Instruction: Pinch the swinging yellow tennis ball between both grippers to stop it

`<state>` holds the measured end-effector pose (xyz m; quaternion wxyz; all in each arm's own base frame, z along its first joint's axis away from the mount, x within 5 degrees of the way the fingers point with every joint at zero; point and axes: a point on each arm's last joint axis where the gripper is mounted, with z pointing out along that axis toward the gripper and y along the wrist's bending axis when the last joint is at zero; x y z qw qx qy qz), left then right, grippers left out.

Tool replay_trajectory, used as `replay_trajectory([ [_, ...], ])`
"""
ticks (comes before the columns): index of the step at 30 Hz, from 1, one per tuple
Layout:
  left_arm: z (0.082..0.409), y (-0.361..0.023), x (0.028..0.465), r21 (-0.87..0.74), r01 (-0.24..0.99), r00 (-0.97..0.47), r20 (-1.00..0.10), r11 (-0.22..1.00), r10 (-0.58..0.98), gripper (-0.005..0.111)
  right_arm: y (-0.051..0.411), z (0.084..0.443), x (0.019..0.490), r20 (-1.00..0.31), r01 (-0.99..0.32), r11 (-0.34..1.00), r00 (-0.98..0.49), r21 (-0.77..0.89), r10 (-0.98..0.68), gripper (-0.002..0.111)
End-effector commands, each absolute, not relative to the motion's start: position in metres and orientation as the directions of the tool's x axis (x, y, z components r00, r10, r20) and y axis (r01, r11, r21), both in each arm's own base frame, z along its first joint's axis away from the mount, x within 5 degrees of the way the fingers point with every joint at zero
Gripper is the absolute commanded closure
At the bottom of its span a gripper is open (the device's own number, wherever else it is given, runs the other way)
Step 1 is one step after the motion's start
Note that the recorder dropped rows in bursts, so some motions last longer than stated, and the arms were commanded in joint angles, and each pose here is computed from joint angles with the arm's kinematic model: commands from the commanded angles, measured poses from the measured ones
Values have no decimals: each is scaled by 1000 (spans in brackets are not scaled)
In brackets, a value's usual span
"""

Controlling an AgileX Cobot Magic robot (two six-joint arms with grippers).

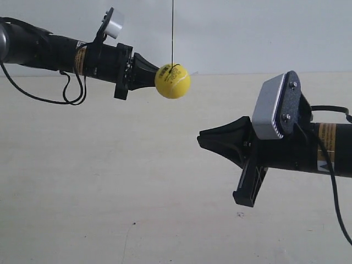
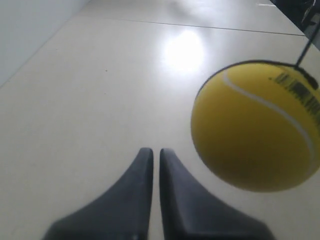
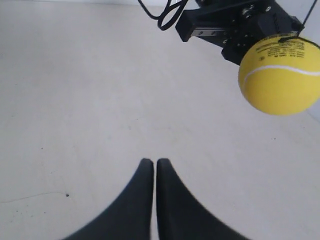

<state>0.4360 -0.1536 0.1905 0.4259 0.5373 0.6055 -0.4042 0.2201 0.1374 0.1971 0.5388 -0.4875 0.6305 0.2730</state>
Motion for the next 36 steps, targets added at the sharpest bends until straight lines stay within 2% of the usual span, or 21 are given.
replay_trajectory([
  [1,205,-153,434,-18,995,-46,-953,94,298,102,136,206,224,-951,-882,420,89,-214,-297,108],
  [9,224,-153,430,-1,995,-30,-957,101,290,102,132,213,227,-942,-841,468,130,-270,-310,108],
  [36,229,-148,430,-31,992,-65,-957,124,283,102,129,214,231,-938,-807,513,137,-292,-318,108],
])
